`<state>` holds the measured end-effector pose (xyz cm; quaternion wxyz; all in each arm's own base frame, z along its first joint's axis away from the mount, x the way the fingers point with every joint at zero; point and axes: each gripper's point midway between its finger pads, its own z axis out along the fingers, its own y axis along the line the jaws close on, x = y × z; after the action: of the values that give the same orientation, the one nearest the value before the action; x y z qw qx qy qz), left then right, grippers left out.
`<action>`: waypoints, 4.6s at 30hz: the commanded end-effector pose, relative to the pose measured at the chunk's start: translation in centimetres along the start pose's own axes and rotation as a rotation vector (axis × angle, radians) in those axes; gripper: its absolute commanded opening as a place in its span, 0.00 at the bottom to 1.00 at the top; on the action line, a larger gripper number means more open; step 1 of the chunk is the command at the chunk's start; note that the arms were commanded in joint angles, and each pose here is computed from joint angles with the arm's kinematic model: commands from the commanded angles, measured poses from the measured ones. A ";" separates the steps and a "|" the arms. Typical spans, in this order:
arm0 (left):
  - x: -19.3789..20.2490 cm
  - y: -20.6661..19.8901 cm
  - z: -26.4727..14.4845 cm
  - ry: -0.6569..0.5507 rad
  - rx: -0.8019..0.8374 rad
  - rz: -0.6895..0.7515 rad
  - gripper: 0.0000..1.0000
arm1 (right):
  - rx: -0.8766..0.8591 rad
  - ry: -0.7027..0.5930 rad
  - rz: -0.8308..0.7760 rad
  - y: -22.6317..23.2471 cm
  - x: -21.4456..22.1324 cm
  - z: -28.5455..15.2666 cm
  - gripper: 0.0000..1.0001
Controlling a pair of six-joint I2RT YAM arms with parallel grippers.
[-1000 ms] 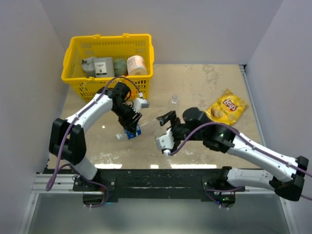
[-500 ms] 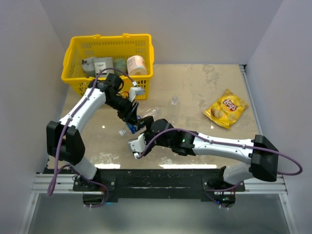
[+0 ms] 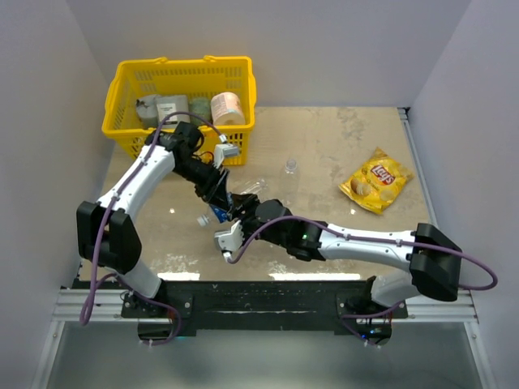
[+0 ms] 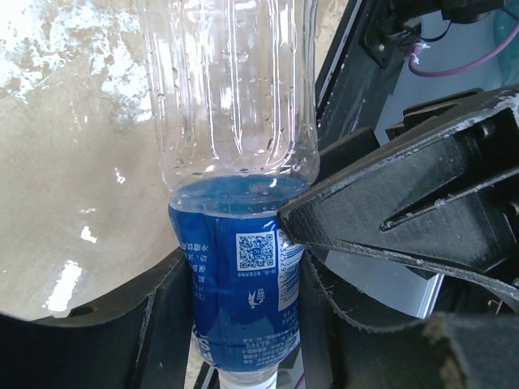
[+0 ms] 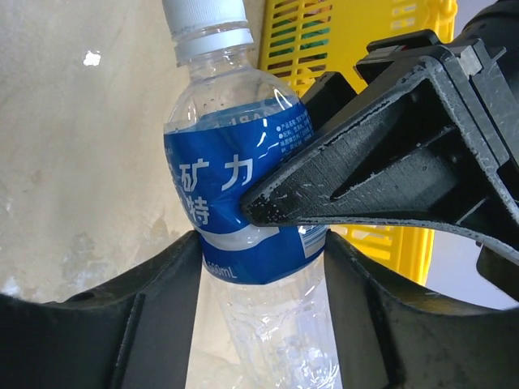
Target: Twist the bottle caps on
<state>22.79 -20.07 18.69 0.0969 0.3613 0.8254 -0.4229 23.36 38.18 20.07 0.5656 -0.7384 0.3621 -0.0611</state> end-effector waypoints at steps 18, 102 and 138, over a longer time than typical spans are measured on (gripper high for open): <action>-9.4 -2.8 -8.1 -0.218 -0.173 0.230 0.85 | 0.029 -0.012 0.234 -6.7 -0.5 -3.1 0.25; -38.0 8.2 7.8 -0.809 -0.631 0.693 0.49 | 0.362 -0.164 1.202 -6.0 34.7 -5.8 0.57; -38.1 11.2 3.7 -0.891 -0.878 0.594 0.79 | 0.176 -0.057 1.270 -2.5 35.4 -4.1 0.99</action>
<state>56.18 -40.67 21.76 0.6208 0.3467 0.6860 -0.1545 48.47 13.67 10.00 0.5522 -0.3008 0.7220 0.2887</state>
